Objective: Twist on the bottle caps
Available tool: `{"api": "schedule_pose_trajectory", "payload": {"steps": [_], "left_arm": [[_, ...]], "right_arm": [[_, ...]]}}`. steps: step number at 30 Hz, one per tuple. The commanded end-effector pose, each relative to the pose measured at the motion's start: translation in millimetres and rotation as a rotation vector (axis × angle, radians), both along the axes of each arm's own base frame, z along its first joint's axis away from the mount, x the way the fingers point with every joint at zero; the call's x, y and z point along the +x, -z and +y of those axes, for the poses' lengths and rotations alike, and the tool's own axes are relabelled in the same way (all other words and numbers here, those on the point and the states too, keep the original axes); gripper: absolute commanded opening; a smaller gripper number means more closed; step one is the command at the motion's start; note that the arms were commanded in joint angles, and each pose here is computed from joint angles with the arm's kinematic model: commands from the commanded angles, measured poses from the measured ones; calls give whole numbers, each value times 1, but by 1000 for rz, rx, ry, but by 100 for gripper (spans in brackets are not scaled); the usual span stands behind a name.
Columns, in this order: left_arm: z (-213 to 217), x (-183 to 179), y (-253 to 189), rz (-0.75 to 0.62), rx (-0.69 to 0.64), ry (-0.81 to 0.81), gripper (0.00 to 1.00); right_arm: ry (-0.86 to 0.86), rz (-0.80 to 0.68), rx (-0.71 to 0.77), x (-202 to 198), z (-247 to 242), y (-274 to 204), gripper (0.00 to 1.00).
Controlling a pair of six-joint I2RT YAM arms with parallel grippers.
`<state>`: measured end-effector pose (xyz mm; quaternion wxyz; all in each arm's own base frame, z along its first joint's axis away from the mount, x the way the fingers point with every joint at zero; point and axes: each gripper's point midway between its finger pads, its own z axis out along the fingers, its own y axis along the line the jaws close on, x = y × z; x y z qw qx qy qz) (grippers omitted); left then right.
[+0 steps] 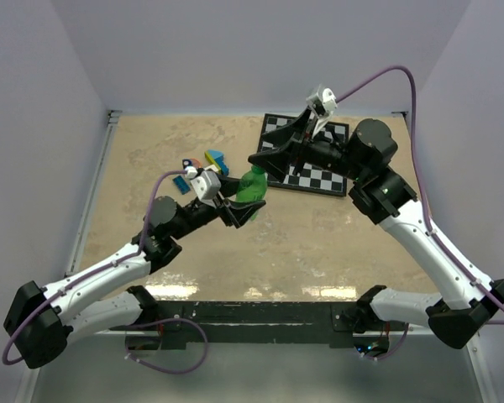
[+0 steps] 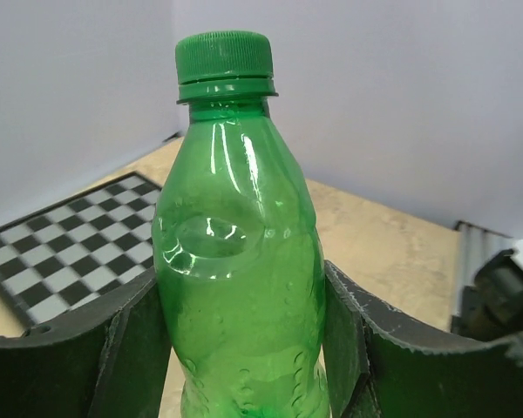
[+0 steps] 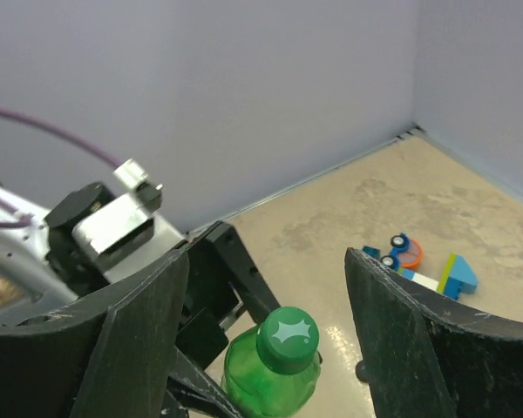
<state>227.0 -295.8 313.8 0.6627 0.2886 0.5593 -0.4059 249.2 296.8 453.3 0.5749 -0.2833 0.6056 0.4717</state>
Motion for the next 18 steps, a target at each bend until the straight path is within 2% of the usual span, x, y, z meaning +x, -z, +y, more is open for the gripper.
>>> {"api": "schedule_pose_trajectory", "payload": {"steps": [1, 8, 18], "left_arm": [[-4, -38, -44, -56, -172, 267, 0], [-9, -52, -56, -83, -208, 394, 0], [-13, -54, -64, -108, -200, 422, 0]], "right_arm": [[-190, -90, 52, -33, 4, -17, 76], [-271, -82, 40, -41, 8, -6, 74], [-365, -69, 36, -49, 14, -1, 73]]}}
